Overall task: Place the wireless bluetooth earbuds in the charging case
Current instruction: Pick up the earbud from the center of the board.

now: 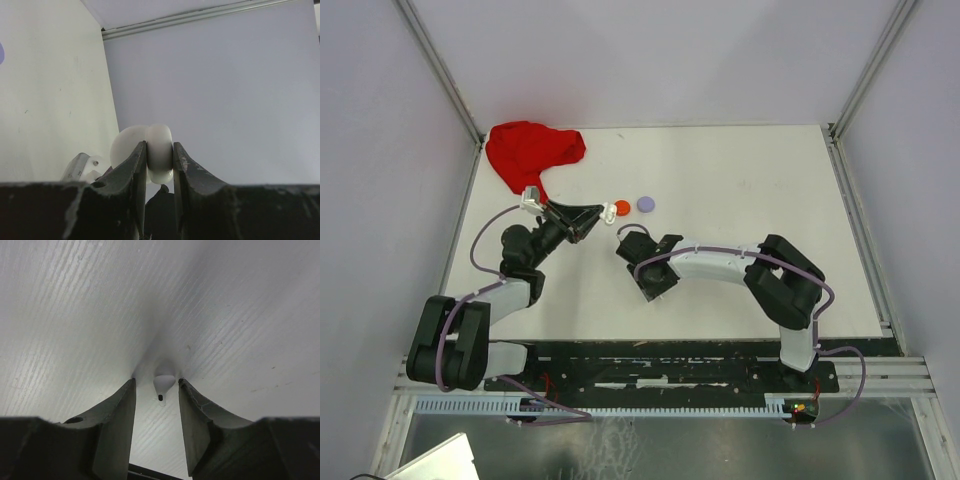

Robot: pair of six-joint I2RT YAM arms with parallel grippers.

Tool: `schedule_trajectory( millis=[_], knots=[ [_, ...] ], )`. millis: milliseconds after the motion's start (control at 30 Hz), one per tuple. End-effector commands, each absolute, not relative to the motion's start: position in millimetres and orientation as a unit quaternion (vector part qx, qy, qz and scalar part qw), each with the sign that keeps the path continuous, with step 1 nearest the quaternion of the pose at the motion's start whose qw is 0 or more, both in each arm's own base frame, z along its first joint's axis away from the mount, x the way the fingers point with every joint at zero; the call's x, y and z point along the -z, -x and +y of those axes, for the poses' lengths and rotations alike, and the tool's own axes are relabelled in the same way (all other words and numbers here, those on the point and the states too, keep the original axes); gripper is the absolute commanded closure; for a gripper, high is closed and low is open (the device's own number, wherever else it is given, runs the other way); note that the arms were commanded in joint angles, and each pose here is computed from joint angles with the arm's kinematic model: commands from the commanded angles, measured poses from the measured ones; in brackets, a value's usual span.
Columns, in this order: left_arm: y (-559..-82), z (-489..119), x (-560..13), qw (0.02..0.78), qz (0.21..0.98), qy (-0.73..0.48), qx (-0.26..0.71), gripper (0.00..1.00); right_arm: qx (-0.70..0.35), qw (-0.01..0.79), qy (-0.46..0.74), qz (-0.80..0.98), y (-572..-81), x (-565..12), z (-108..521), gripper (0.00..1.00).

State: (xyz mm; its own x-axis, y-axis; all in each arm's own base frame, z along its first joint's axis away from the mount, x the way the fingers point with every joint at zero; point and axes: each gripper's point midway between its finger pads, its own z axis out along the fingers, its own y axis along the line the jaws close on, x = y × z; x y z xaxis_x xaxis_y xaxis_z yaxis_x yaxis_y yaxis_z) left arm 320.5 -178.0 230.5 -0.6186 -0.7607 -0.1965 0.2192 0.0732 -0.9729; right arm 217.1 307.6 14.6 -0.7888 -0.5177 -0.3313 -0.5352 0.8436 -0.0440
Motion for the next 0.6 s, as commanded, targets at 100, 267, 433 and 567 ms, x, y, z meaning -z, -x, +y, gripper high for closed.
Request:
schedule_trajectory(
  millis=[100,267,433,567],
  knots=[
    [-320,-172,-243,0.416,0.612,0.197,0.643,0.97,-0.036,0.175,0.273,0.945,-228,-15,314,0.54],
    [-320,-171,-242,0.416,0.612,0.197,0.643,0.97,-0.036,0.173,0.269,0.947,-230,-13,312,0.56],
    [-320,-170,-242,0.416,0.612,0.198,0.642,0.97,-0.037,0.168,0.267,0.948,-232,-9,310,0.57],
    [-321,-169,-242,0.417,0.611,0.199,0.643,0.97,-0.036,0.165,0.267,0.949,-232,-6,309,0.59]
  ],
)
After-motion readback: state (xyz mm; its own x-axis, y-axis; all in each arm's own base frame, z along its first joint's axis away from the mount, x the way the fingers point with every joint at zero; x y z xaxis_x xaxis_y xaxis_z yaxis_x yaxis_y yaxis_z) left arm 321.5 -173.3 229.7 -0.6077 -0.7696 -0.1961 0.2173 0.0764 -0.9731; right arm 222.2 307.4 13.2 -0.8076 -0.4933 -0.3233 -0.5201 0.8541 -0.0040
